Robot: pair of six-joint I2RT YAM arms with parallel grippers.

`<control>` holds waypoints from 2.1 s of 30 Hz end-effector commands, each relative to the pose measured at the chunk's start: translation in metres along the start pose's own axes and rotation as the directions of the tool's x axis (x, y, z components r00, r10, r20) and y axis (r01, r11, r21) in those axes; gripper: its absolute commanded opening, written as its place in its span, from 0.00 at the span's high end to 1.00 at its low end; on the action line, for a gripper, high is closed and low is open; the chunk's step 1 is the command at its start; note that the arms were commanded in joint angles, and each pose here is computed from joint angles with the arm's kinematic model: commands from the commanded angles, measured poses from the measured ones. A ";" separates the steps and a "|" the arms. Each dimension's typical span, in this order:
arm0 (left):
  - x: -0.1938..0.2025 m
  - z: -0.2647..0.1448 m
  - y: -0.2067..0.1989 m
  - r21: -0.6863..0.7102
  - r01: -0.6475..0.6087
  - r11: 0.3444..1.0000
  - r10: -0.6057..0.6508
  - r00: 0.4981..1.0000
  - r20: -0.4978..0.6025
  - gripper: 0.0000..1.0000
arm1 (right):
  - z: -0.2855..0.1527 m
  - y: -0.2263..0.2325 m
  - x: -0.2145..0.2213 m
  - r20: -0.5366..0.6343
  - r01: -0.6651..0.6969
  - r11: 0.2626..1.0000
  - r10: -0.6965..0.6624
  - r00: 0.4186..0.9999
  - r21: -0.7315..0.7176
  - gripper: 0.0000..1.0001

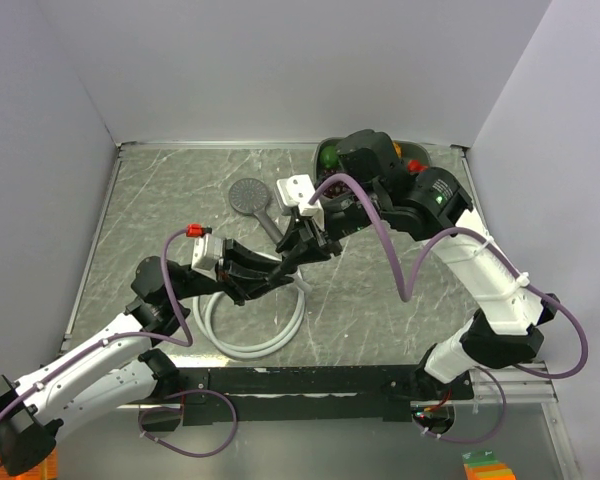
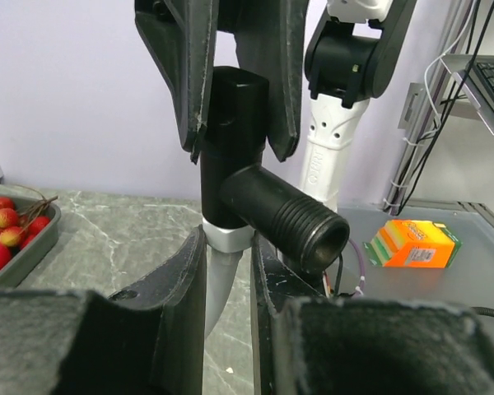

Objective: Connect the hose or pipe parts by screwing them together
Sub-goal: Install the adaptor on the pipeline.

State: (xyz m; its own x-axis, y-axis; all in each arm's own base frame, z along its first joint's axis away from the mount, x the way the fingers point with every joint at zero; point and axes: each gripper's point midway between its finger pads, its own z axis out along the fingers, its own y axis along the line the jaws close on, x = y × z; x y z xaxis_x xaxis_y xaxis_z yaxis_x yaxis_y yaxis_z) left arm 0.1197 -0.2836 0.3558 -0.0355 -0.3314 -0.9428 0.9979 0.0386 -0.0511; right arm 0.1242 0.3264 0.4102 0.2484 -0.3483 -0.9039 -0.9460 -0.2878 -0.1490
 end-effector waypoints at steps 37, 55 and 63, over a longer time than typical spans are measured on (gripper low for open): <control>-0.079 -0.005 0.058 -0.364 -0.246 0.898 0.304 0.946 0.111 0.99 | -0.068 -0.120 0.089 0.295 -0.510 0.308 0.539 0.789 0.803 1.00; -0.017 -0.004 0.069 -0.311 -0.274 0.910 0.252 0.962 -0.108 0.99 | -0.104 -0.112 0.020 0.183 -0.312 0.498 0.291 0.939 0.809 0.00; 0.001 0.002 0.042 -0.148 -0.230 0.962 0.211 0.968 -0.133 0.99 | -0.061 -0.079 0.010 0.056 -0.204 0.779 0.213 0.975 0.593 0.00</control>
State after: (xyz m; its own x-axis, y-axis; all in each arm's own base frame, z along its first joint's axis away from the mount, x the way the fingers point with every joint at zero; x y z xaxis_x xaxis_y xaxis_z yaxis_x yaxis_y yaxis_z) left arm 0.1861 -0.2789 0.3267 0.1003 -0.1287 -0.9866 0.9285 0.3685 0.0463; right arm 0.2446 0.2851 0.4287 -0.0855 -0.3120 -0.9462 -0.8212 0.5599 -0.1104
